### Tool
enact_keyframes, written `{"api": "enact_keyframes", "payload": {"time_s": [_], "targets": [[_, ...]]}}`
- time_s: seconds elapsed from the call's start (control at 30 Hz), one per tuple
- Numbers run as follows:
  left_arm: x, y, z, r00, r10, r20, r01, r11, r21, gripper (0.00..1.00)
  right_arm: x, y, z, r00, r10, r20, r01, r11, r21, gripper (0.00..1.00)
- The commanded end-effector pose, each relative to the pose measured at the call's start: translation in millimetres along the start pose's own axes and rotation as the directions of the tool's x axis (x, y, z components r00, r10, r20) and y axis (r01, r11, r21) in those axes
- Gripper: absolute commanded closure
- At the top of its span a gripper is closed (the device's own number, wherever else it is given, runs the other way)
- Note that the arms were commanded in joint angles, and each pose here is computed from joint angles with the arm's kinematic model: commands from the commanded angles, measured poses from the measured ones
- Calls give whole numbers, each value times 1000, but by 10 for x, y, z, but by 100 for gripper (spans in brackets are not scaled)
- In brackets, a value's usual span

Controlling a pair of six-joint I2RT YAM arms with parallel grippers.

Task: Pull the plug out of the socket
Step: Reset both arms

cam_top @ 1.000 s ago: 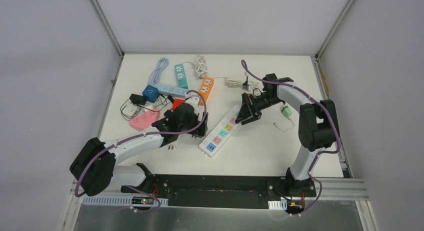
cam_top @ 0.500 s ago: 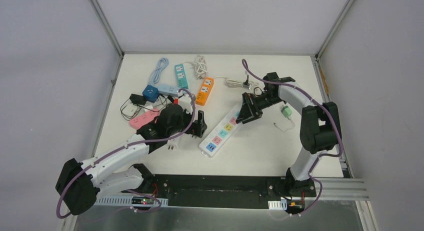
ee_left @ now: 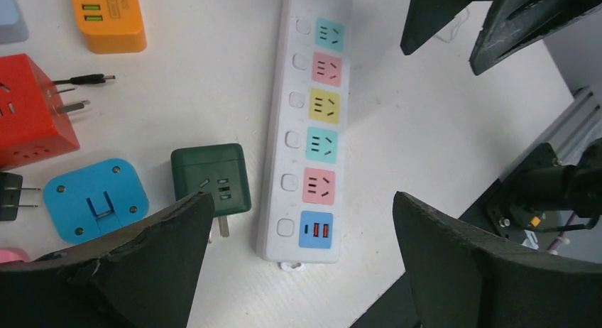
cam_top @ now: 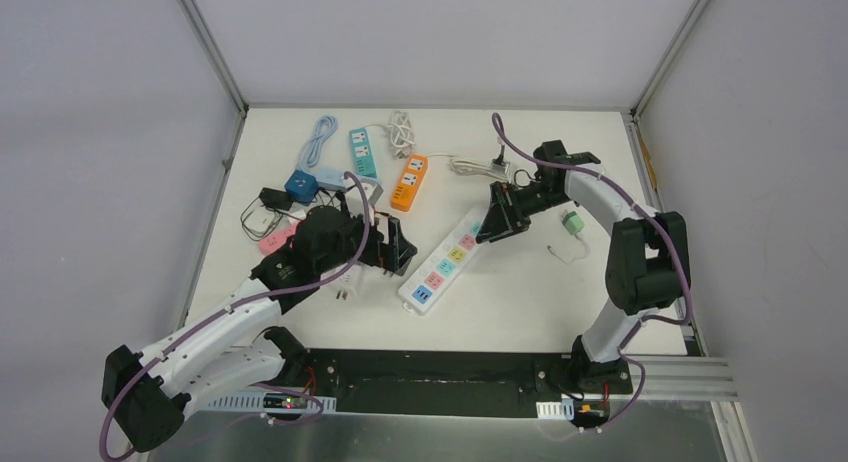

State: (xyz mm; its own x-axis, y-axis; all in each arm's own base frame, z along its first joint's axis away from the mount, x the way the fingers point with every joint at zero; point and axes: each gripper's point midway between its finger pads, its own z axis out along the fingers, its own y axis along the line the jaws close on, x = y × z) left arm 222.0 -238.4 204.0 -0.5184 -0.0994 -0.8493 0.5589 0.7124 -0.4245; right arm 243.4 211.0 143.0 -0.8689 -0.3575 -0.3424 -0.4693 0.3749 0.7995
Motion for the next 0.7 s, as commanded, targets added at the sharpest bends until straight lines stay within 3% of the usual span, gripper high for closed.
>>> {"api": "enact_keyframes", "payload": {"time_s": [0.0,0.37,0.53,0.67], "targets": [[-390,-225,-165,997,-18,80,11,996,88,1,-150,169,-192,991,-118,65,116,993,32,0],[-688,121,-399,995,-83,58,83,997,10,1,-222,275,-607,958,-242,151,211,958,192,0],[-846,400,-470,974,-214,78,215,977,-4,1,-284,318,-998,923,-311,226,228,916,329,0],[-1039,699,-596,925,-351,144,356,934,-12,1,-325,355,-1355,887,-358,292,210,876,433,0]]}}
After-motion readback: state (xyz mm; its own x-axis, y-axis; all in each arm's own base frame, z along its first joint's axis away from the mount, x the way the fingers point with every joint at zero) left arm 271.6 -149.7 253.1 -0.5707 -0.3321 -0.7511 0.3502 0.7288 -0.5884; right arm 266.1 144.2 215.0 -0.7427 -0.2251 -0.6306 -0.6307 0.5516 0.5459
